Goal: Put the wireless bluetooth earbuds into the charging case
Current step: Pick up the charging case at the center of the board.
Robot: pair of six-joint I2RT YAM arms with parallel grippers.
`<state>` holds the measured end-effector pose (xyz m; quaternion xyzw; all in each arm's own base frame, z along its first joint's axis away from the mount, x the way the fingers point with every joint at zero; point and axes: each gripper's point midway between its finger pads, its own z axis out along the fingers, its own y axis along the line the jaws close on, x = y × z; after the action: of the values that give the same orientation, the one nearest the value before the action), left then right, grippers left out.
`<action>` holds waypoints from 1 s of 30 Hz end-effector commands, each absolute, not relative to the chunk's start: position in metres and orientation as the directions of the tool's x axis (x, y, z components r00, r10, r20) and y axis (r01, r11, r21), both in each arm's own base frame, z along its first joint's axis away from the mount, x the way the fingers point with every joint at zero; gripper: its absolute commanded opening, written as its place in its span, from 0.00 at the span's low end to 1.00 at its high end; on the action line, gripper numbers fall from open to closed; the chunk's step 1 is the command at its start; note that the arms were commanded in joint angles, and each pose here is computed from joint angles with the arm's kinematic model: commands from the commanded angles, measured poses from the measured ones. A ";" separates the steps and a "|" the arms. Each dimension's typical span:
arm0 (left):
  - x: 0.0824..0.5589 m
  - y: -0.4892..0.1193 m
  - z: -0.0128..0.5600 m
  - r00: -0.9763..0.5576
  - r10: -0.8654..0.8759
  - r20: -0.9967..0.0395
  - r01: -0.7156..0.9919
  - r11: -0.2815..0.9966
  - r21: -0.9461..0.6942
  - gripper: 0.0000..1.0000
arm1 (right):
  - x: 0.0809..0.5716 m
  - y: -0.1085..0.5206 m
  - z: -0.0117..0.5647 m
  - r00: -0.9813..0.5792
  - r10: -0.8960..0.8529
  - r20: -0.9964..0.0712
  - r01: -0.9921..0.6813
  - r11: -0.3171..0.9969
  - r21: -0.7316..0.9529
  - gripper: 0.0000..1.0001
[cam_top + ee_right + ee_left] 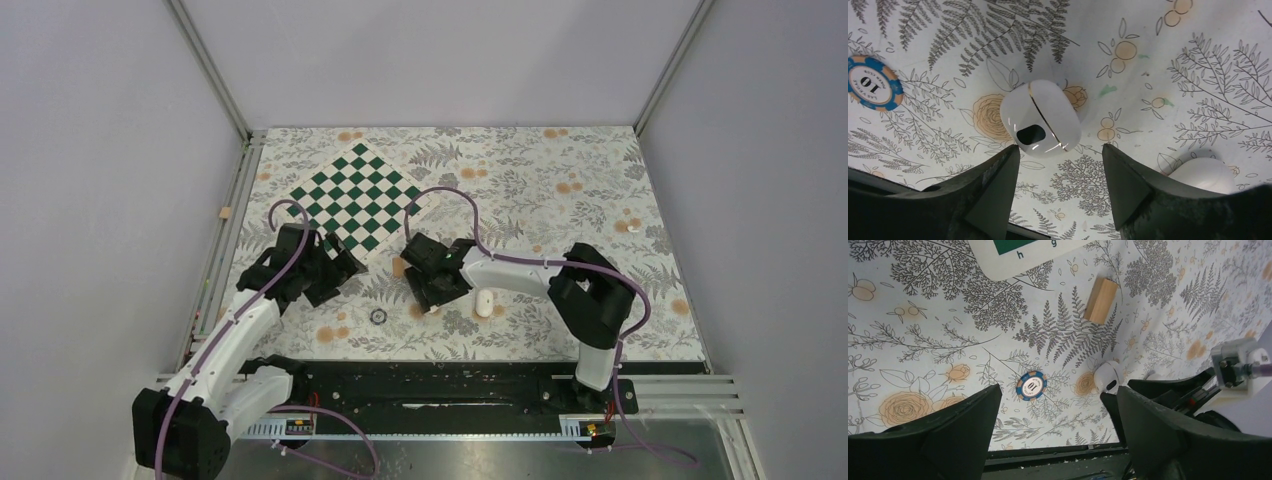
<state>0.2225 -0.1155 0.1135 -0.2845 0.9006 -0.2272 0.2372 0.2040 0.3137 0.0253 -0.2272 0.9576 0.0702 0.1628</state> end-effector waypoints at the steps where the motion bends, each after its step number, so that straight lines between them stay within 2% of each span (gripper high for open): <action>1: 0.233 -0.126 0.128 -0.761 -0.525 -0.381 -0.266 0.788 -0.555 0.89 | 0.224 0.289 0.036 -0.866 -0.340 -0.367 -0.375 0.927 0.026 0.69; 4: 0.234 -0.139 0.132 -0.787 -0.454 -0.417 -0.198 0.827 -0.526 0.90 | 0.229 0.278 0.035 -0.896 -0.271 -0.352 -0.316 0.946 0.076 0.69; 7: 0.234 -0.162 0.133 -0.826 -0.364 -0.431 -0.123 0.862 -0.491 0.92 | 0.230 0.272 0.046 -0.894 -0.230 -0.383 -0.291 0.950 0.109 0.70; 12: 0.228 -0.201 0.117 -0.891 -0.263 -0.371 -0.081 0.895 -0.439 0.91 | 0.231 0.258 0.078 -0.880 -0.130 -0.457 -0.237 0.954 0.185 0.72; 14: 0.227 -0.214 0.108 -0.912 -0.249 -0.327 -0.091 0.899 -0.429 0.86 | 0.233 0.246 0.092 -0.857 -0.074 -0.510 -0.207 0.956 0.208 0.72; 15: 0.228 -0.218 0.104 -0.917 -0.230 -0.327 -0.081 0.908 -0.411 0.79 | 0.235 0.238 0.097 -0.837 -0.052 -0.544 -0.190 0.961 0.200 0.72; 17: 0.232 -0.224 0.102 -0.909 -0.129 -0.395 -0.003 0.953 -0.304 0.69 | 0.239 0.219 0.112 -0.784 -0.009 -0.621 -0.158 0.970 0.184 0.72; 19: 0.235 -0.239 0.102 -0.895 -0.001 -0.447 0.114 0.966 -0.231 0.66 | 0.237 0.196 0.113 -0.765 0.010 -0.644 -0.114 0.982 0.151 0.71; 22: 0.233 -0.265 0.089 -0.900 0.113 -0.420 0.236 0.938 -0.254 0.65 | 0.230 0.175 0.113 -0.763 0.055 -0.644 -0.061 0.986 0.157 0.70; 26: 0.237 -0.283 0.070 -0.908 0.160 -0.387 0.281 0.918 -0.280 0.61 | 0.221 0.164 0.110 -0.764 0.099 -0.638 -0.028 0.982 0.186 0.70; 28: 0.236 -0.290 0.062 -0.916 0.169 -0.363 0.286 0.911 -0.297 0.62 | 0.217 0.161 0.110 -0.765 0.114 -0.634 -0.016 0.981 0.195 0.70; 30: 0.237 -0.297 0.056 -0.924 0.175 -0.341 0.286 0.907 -0.310 0.71 | 0.215 0.160 0.109 -0.764 0.130 -0.632 -0.004 0.978 0.206 0.70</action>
<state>0.2250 -0.2719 0.0497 0.0956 0.9741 -0.1414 0.1483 0.2145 0.1684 0.1055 0.0003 0.9387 0.1010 0.3295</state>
